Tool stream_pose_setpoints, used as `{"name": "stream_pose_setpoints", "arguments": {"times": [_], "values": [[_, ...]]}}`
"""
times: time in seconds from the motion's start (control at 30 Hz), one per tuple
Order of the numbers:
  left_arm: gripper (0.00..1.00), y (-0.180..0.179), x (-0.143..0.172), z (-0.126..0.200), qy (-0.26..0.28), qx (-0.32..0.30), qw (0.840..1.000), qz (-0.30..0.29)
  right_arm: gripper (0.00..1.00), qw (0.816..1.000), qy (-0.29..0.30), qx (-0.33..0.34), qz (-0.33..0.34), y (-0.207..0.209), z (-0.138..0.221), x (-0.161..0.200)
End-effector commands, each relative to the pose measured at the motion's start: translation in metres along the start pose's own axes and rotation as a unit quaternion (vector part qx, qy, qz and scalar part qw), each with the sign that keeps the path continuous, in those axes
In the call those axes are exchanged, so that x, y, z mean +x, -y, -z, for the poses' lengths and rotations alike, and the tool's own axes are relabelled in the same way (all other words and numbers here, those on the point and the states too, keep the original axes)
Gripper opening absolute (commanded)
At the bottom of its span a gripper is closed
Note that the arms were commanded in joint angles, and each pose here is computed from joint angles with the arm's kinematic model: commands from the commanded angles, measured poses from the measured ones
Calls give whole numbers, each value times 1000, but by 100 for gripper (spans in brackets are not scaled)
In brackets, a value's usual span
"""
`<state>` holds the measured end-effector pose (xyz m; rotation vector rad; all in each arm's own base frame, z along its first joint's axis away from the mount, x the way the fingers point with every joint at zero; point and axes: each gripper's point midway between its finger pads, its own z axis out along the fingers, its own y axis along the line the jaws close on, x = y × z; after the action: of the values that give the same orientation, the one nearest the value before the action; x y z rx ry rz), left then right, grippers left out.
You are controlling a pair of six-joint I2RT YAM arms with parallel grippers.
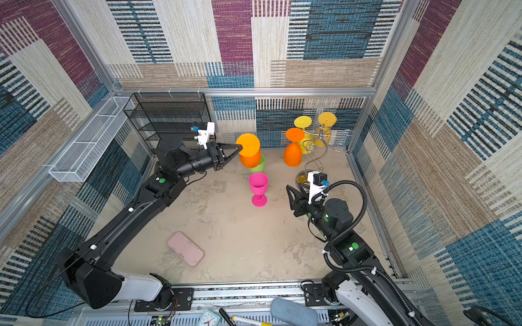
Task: Take the wine glass off the wine glass rack
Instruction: Pick up the wine glass from the wine glass rack.
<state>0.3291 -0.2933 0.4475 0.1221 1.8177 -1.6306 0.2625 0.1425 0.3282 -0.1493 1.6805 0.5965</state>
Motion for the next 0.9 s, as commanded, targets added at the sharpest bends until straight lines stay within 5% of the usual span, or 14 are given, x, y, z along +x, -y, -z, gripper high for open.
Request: {"name": "stream_pose_setpoints", "arguments": {"times": [0.0,0.2,0.4,0.7,0.87], "values": [[0,4,9,10,-36,-22,993,-111,52,999,21,-5,-39,-5,-5,-15],[0,-7,2,44,-35,-142,946,-289,54,996,-5,7,-90,-10,-26,-15],[0,-40,13,59,-53,-224,893,-387,56,991,-23,1,-129,-25,-44,-31],[0,-77,41,44,-93,-337,744,-570,60,964,-47,-55,-254,-53,-66,-38],[0,-78,44,41,-77,-347,691,-629,60,940,-94,-61,-323,-63,-83,-22]]}}
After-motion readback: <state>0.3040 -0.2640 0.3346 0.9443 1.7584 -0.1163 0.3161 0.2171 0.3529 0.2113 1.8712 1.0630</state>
